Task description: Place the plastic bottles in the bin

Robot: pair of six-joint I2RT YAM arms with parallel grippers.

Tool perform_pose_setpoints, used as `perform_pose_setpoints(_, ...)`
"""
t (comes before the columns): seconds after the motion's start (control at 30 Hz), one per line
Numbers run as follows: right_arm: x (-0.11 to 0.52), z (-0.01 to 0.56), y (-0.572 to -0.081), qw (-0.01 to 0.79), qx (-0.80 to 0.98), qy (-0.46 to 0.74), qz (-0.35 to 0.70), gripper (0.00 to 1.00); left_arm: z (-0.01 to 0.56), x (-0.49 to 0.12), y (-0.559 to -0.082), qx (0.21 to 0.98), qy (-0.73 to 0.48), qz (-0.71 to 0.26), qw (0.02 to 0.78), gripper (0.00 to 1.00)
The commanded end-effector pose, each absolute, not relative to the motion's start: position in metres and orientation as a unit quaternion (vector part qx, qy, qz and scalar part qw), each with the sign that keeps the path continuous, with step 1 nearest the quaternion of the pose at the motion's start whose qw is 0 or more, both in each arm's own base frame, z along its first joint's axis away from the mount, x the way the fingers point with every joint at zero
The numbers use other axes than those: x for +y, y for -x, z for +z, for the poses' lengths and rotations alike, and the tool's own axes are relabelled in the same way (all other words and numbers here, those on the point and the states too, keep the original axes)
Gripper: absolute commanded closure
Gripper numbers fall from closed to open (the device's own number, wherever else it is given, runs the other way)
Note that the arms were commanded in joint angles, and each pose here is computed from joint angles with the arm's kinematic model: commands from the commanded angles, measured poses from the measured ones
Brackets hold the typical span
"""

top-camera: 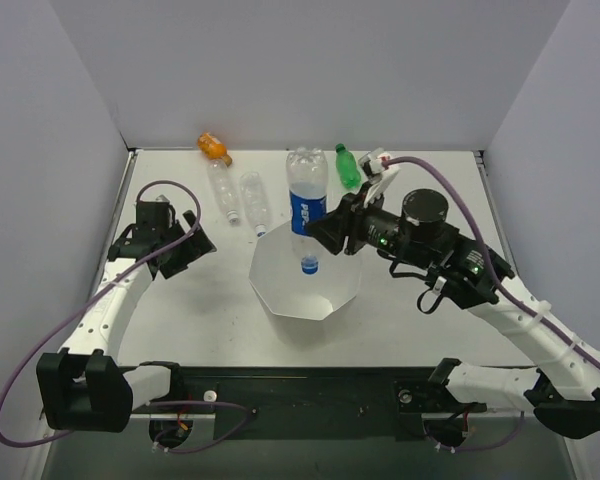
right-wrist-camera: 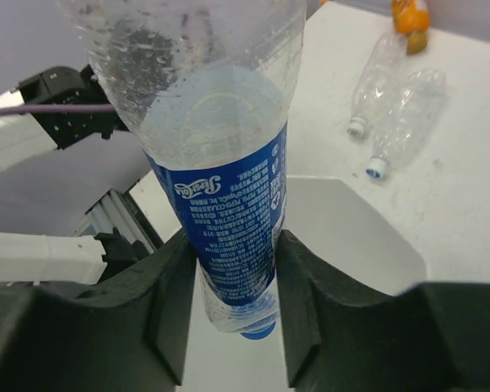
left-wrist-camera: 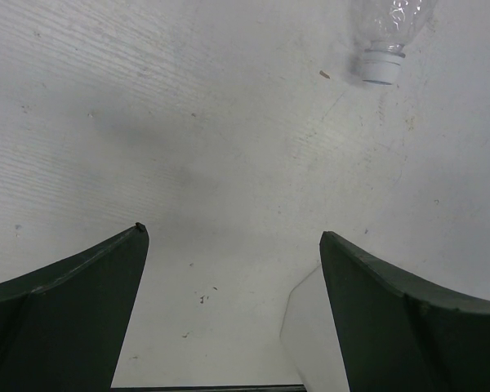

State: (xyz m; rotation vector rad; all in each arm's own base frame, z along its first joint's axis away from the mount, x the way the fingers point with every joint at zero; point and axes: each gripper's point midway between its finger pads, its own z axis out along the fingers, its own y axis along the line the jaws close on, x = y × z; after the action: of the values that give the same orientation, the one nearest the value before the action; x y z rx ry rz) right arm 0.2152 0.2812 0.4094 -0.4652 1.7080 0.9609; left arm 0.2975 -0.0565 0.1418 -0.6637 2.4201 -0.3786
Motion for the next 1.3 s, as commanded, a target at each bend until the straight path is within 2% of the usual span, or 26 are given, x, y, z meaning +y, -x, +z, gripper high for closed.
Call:
perform_pose_setpoints(0.0,0.297,0.408,-0.206,0.532,0.710,0.201,0.415,0.56,0.164,-0.054,-0.311,0.905,0.251,-0.139,0.316,0.03)
perform_pose_setpoints(0.03,0.296,0.402,-0.207,0.530,0.718,0.199,0.405,0.37,0.167,-0.054,-0.314,0.905,0.249,-0.137,0.315,0.03)
perform_pose_setpoints(0.07,0.295,0.396,-0.205,0.525,0.725,0.204,0.398,0.21,0.172,-0.052,-0.320,0.907,0.247,-0.131,0.315,0.03)
perform_pose_setpoints(0.13,0.286,0.394,-0.206,0.534,0.730,0.193,0.381,0.14,0.179,-0.050,-0.332,0.913,0.241,-0.122,0.306,0.03)
perform_pose_setpoints(0.2,0.270,0.394,-0.214,0.556,0.734,0.165,0.354,0.11,0.183,-0.051,-0.343,0.921,0.241,-0.115,0.284,0.02)
perform_pose_setpoints(0.27,0.250,0.393,-0.220,0.580,0.735,0.137,0.324,0.10,0.185,-0.056,-0.353,0.924,0.242,-0.120,0.269,0.02)
perform_pose_setpoints(0.37,0.203,0.392,-0.229,0.621,0.737,0.076,0.254,0.10,0.194,-0.066,-0.374,0.918,0.238,-0.134,0.286,0.02)
perform_pose_setpoints(0.5,0.138,0.394,-0.229,0.666,0.725,-0.001,0.174,0.04,0.185,-0.070,-0.412,0.912,0.230,-0.136,0.310,0.00)
perform_pose_setpoints(0.53,0.125,0.398,-0.224,0.675,0.718,-0.013,0.170,0.04,0.180,-0.069,-0.423,0.913,0.231,-0.133,0.309,0.05)
perform_pose_setpoints(0.8,0.045,0.389,-0.200,0.678,0.726,-0.085,0.077,0.03,0.154,-0.070,-0.502,0.916,0.215,-0.111,0.319,0.06)
perform_pose_setpoints(1.0,0.006,0.387,-0.179,0.683,0.714,-0.134,0.073,0.03,0.109,-0.061,-0.538,0.941,0.198,-0.056,0.267,0.06)
perform_pose_setpoints(1.2,-0.007,0.380,-0.174,0.680,0.712,-0.161,0.066,0.03,0.079,-0.067,-0.567,0.942,0.205,-0.063,0.258,0.07)
perform_pose_setpoints(1.27,-0.008,0.380,-0.173,0.679,0.712,-0.165,0.066,0.03,0.070,-0.068,-0.568,0.942,0.207,-0.064,0.256,0.09)
